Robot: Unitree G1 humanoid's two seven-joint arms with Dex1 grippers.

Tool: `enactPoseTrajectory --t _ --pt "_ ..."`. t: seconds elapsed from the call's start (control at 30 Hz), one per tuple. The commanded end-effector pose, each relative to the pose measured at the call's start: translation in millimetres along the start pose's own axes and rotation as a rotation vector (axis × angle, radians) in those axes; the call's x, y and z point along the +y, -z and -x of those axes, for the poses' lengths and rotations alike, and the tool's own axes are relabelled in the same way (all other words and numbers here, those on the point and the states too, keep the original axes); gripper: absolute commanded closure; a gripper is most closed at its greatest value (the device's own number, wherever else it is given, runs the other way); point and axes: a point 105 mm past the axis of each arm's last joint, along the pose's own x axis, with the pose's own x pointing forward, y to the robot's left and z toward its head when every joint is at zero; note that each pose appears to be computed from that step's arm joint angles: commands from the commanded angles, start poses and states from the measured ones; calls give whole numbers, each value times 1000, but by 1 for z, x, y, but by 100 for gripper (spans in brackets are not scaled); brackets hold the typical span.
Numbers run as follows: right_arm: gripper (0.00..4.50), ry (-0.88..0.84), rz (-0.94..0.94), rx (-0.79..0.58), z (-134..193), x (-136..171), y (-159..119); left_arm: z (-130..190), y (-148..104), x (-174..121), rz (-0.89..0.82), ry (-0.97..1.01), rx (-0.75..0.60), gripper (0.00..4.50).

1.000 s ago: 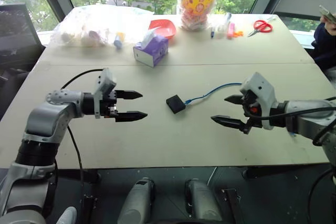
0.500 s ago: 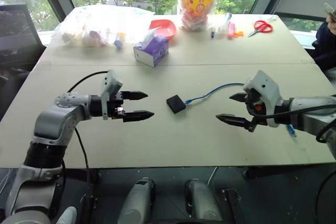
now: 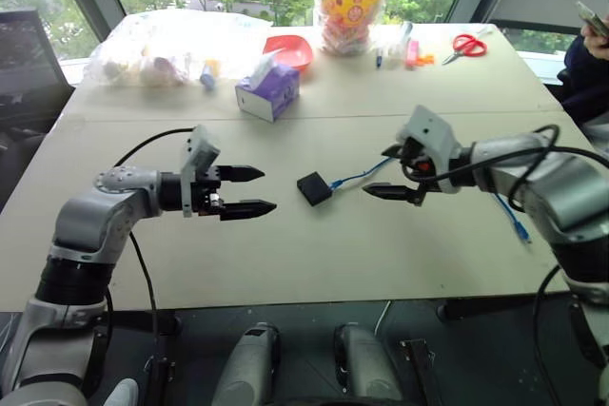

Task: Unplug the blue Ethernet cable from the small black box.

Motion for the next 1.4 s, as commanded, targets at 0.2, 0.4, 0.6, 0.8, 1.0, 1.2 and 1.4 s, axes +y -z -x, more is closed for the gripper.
enactPoseTrajectory --t 0.2,0.4,0.6,0.8,1.0,1.2,1.4 --pt "0 -73 147 35 -39 -11 -5 9 -13 -4 -59 -33 -25 5" --pt "0 -159 135 61 -69 -10 -3 12 -14 -4 -68 -50 -19 5" --pt "0 -159 178 151 -85 -20 9 11 -15 -3 -76 -54 -22 5" --pt "228 -224 157 190 -91 -16 15 11 -14 -4 -85 -59 -21 0" --pt "446 -265 205 165 -92 -8 8 11 -14 -1 -83 -79 -33 0" --pt "446 99 566 -12 -63 -29 -23 10 -18 7 -6 -107 -88 0" --pt "446 369 683 -244 -21 -15 -47 4 -29 13 52 -88 -140 0"
